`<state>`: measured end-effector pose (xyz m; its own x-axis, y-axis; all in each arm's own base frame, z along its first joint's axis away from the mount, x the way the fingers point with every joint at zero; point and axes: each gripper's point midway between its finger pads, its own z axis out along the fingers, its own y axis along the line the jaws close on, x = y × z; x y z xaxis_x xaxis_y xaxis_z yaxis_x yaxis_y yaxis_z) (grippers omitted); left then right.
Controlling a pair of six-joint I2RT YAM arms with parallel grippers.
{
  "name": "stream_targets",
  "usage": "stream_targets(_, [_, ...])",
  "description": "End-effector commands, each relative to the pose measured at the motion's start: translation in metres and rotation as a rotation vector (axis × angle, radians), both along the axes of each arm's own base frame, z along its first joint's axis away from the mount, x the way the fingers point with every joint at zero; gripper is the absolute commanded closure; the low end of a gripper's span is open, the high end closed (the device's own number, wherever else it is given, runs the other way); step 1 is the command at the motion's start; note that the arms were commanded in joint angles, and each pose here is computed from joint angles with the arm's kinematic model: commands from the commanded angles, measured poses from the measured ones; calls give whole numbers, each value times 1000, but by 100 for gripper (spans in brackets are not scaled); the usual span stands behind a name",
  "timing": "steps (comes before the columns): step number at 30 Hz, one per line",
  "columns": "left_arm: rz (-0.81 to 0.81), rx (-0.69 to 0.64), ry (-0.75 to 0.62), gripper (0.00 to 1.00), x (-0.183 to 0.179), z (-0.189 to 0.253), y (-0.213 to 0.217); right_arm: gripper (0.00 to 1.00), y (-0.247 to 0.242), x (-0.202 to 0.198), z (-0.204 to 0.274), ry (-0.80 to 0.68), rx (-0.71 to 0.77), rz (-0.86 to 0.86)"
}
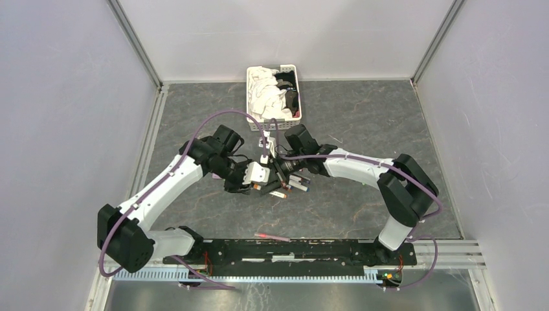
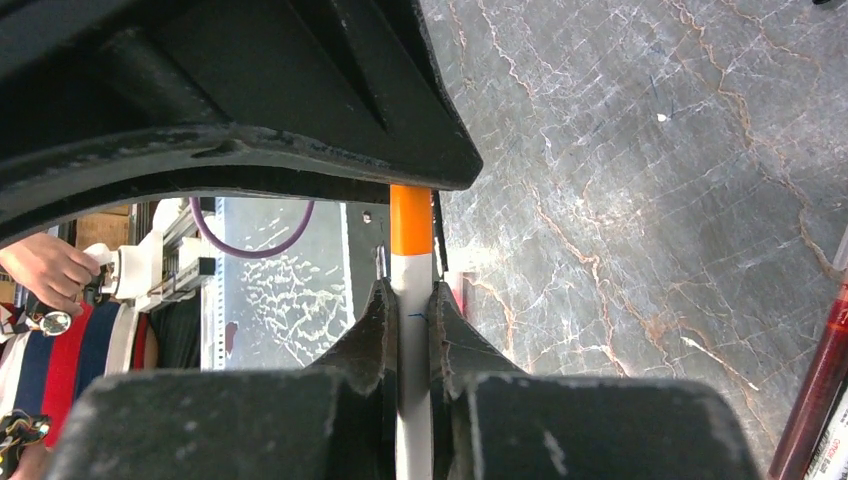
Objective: Open the pen caps
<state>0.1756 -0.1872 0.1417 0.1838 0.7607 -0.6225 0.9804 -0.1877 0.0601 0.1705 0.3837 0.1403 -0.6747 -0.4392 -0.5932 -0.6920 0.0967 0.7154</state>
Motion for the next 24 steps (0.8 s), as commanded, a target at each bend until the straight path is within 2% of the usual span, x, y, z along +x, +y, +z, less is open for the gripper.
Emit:
stream_targets(1, [-25, -54, -34, 56, 5, 19, -11, 100, 4, 4, 21, -45, 54, 11])
stream_targets(6, [-37, -74, 6, 56, 0, 15, -19, 100, 12, 6, 27, -42, 71, 17])
stream_targets(11, [-45, -35, 23, 60, -3, 1, -15, 100, 14, 8, 30, -45, 78, 18])
stream_targets(13, [-46, -21, 26, 67, -4, -4, -13, 100, 16, 7, 30, -41, 78, 21])
stream_targets(17, [-44, 5, 11, 87, -1, -9, -10, 100, 18, 7, 29, -41, 78, 28])
stream_targets(18, [-44, 11, 8, 90, -1, -10, -8, 94, 17, 6, 28, -41, 75, 32])
stream_targets(20, [-49, 15, 0, 92, -2, -11, -7, 75, 18, 6, 27, -37, 74, 29])
stream_targets(22, [-53, 9, -3, 92, -3, -9, -9, 69, 23, 6, 30, -31, 97, 31])
stream_targets(24, [-56, 0, 1, 92, -4, -7, -11, 68, 30, 5, 32, -21, 109, 41])
